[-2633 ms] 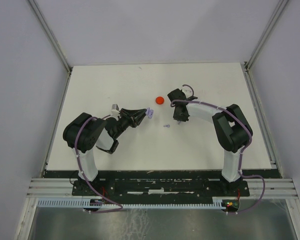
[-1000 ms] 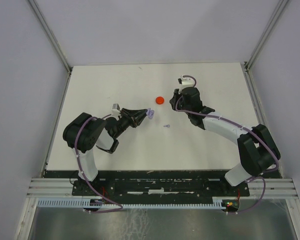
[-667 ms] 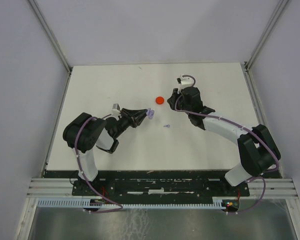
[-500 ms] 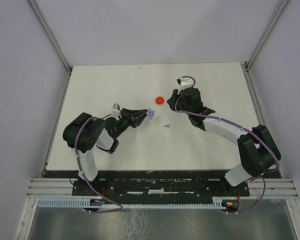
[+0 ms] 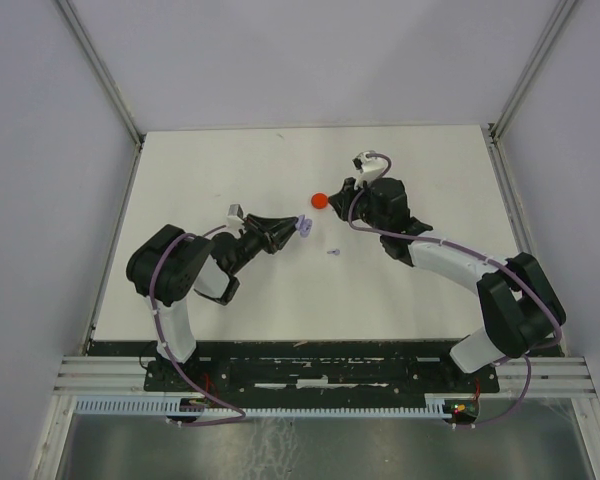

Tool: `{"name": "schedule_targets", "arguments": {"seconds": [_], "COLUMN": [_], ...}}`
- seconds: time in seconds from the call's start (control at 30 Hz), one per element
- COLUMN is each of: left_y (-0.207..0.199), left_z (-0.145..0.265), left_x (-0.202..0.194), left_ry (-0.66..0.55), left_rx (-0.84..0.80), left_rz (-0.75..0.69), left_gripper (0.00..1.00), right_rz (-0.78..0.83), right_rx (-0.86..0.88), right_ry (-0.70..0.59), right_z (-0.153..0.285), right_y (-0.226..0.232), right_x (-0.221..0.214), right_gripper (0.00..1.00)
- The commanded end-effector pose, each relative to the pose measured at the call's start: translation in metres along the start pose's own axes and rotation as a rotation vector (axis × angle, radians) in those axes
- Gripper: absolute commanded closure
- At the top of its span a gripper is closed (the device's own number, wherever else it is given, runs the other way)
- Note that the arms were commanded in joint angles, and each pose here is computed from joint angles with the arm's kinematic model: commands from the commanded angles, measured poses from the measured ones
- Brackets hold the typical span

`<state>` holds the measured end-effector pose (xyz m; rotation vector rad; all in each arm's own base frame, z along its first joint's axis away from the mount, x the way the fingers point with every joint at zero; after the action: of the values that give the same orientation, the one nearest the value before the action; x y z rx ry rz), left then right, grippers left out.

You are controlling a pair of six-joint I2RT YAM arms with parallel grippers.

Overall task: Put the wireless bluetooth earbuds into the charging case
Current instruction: Place the earbud in the charging case.

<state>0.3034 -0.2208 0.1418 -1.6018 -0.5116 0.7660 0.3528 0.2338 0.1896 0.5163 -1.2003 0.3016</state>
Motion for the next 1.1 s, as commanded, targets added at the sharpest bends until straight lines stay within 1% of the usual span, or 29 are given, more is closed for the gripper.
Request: {"name": "schedule_targets", "arguments": {"seconds": [0.0, 0.27, 0.43, 0.73, 0.9, 1.03, 1.07], "left_y": [-0.036, -0.035, -0.034, -0.036, -0.036, -0.034, -0.034], "left_z": [-0.001, -0.002, -0.003, -0.002, -0.003, -0.004, -0.005], "left_x": [-0.014, -0.015, -0.016, -0.017, -0.016, -0.016, -0.016], "left_ry": [0.071, 0.083, 0.086, 0.089, 0.086, 0.090, 0.094], "left_rx": [-0.195, -0.192, -0.192, -0.198, -0.195, -0.191, -0.190], "left_rz": [-0.095, -0.094, -0.094, -0.096, -0.096, -0.095, -0.072], "left_gripper": [0.97, 0.97, 0.97, 0.97, 0.97, 0.97, 0.97], "right_rz": [0.044, 0.109, 0.145, 0.144, 0.211, 0.259, 0.268], "right_rx": [0.137, 0.282, 0.365, 0.441, 0.471, 0.495, 0.504], "right_ry": [-0.150, -0.218, -0.305, -0.400, -0.504, -0.532, -0.529], "right_z": [0.007, 0.009, 0.011, 0.007, 0.017, 0.023, 0.024], "right_y": [0.019, 0.035, 0.043, 0.047, 0.049, 0.050, 0.051], "right_x": [0.034, 0.037, 0.037, 0.024, 0.023, 0.019, 0.016], "right_gripper": [0.97, 0.99, 0.99, 0.98, 0.98, 0.99, 0.98]}}
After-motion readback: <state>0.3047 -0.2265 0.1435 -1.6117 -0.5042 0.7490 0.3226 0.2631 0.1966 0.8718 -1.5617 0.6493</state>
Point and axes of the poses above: each gripper's point midway between its finger pads, its own z axis back along the fingers, its own y axis along the line the jaws close on, x = y × z, the point moved 5 cm from there along z, back along the fingers, and after that the axes turned 4 degrees about z, right-handed, at the moved point
